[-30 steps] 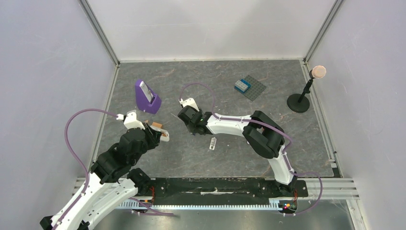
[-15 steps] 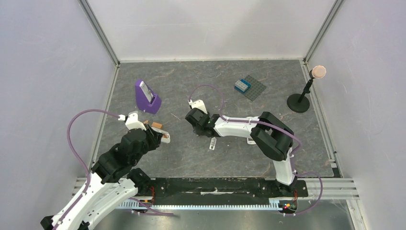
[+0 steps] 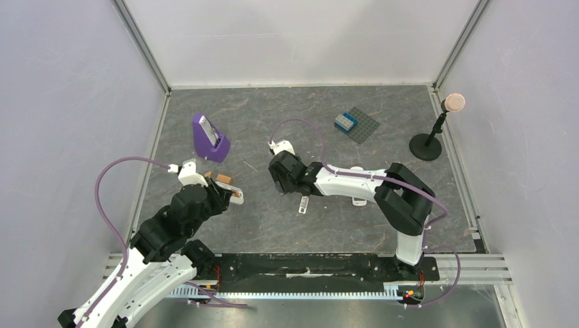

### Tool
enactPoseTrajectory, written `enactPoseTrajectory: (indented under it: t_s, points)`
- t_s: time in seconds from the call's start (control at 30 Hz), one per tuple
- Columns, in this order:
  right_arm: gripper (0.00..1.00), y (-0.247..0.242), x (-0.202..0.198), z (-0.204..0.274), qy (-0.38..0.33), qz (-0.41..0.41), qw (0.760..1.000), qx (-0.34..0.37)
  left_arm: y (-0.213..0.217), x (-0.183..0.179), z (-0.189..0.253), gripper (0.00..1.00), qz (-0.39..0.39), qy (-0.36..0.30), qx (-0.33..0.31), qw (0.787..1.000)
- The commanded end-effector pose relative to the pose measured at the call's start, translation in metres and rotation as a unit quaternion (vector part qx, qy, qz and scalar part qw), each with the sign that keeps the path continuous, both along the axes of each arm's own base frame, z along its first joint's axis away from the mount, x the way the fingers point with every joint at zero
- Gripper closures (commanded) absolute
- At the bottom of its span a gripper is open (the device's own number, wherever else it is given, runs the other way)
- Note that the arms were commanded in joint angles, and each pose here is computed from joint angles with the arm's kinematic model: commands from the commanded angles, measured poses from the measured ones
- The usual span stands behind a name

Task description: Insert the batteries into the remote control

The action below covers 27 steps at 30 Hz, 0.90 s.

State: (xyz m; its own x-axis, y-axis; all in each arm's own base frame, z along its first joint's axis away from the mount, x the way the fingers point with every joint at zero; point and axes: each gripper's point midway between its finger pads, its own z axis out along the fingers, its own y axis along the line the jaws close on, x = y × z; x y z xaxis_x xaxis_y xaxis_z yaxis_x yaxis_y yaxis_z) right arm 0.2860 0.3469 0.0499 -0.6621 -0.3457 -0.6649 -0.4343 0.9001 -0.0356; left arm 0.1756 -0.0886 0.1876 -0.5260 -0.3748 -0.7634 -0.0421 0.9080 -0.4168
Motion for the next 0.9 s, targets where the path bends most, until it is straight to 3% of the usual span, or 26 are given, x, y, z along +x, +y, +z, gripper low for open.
enactPoseTrajectory:
  t_s: [0.0, 0.2, 0.53, 0.87]
  points:
    - [0.39, 0.027, 0.001, 0.030, -0.017, 0.071, 0.996, 0.053, -0.003, 0.006, 0.014, 0.98, 0.011, -0.023, -0.030, 0.999]
    - [0.40, 0.045, -0.008, 0.008, 0.019, 0.151, 0.986, 0.061, -0.002, 0.005, 0.013, 0.98, 0.009, -0.021, -0.022, 0.999]
    - [0.50, 0.050, -0.001, -0.019, 0.057, 0.169, 0.983, 0.054, -0.004, 0.006, 0.010, 0.98, 0.009, -0.016, -0.020, 1.000]
    - [0.80, 0.042, -0.005, -0.033, 0.086, 0.162, 0.981, 0.056, -0.011, 0.006, 0.008, 0.98, -0.008, -0.015, -0.024, 1.000]
